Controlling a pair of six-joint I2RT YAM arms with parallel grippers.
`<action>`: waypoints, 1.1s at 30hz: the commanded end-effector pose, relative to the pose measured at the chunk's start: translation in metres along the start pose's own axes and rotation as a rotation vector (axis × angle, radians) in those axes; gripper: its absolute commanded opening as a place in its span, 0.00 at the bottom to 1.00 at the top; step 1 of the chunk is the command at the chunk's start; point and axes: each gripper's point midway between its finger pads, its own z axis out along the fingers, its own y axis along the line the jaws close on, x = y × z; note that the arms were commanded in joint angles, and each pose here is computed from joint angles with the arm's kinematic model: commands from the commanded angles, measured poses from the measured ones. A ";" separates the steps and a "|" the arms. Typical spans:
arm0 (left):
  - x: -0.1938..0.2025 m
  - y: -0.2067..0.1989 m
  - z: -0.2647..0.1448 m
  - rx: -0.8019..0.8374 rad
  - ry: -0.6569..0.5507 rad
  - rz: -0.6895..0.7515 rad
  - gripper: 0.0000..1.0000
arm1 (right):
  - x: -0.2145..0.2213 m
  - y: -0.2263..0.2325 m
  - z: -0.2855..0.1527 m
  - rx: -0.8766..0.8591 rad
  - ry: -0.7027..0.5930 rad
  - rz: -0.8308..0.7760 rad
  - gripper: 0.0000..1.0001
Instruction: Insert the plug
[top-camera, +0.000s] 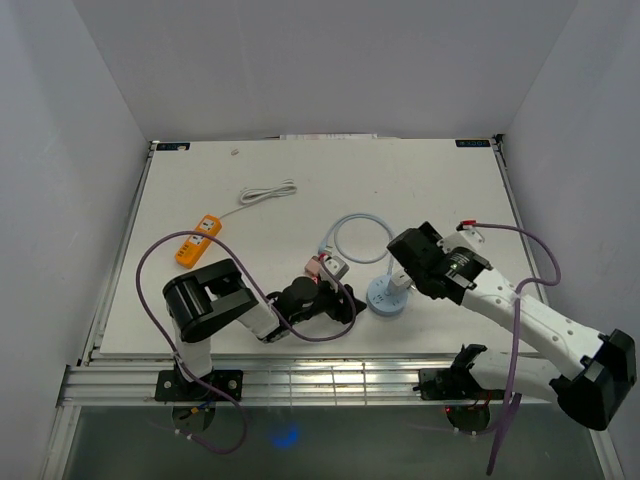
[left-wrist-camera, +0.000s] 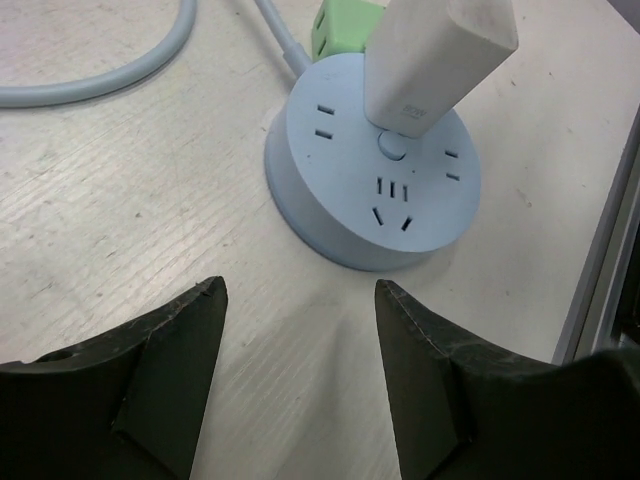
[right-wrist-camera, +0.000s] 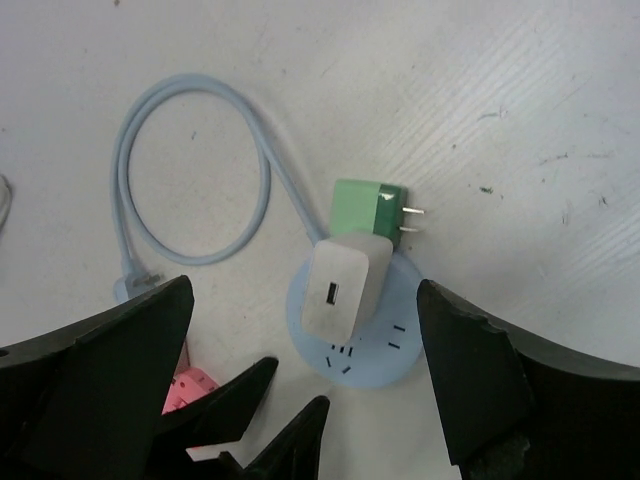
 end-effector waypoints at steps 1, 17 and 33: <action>0.004 0.017 -0.016 -0.090 0.024 0.025 0.72 | -0.033 0.008 0.015 -0.078 -0.073 -0.013 0.97; -0.062 0.002 -0.055 -0.085 -0.179 0.042 0.80 | -0.003 -0.019 0.062 -0.077 0.100 -0.154 0.67; -0.069 0.011 -0.058 -0.144 -0.200 0.041 0.80 | 0.035 -0.078 0.053 0.044 0.242 -0.216 0.48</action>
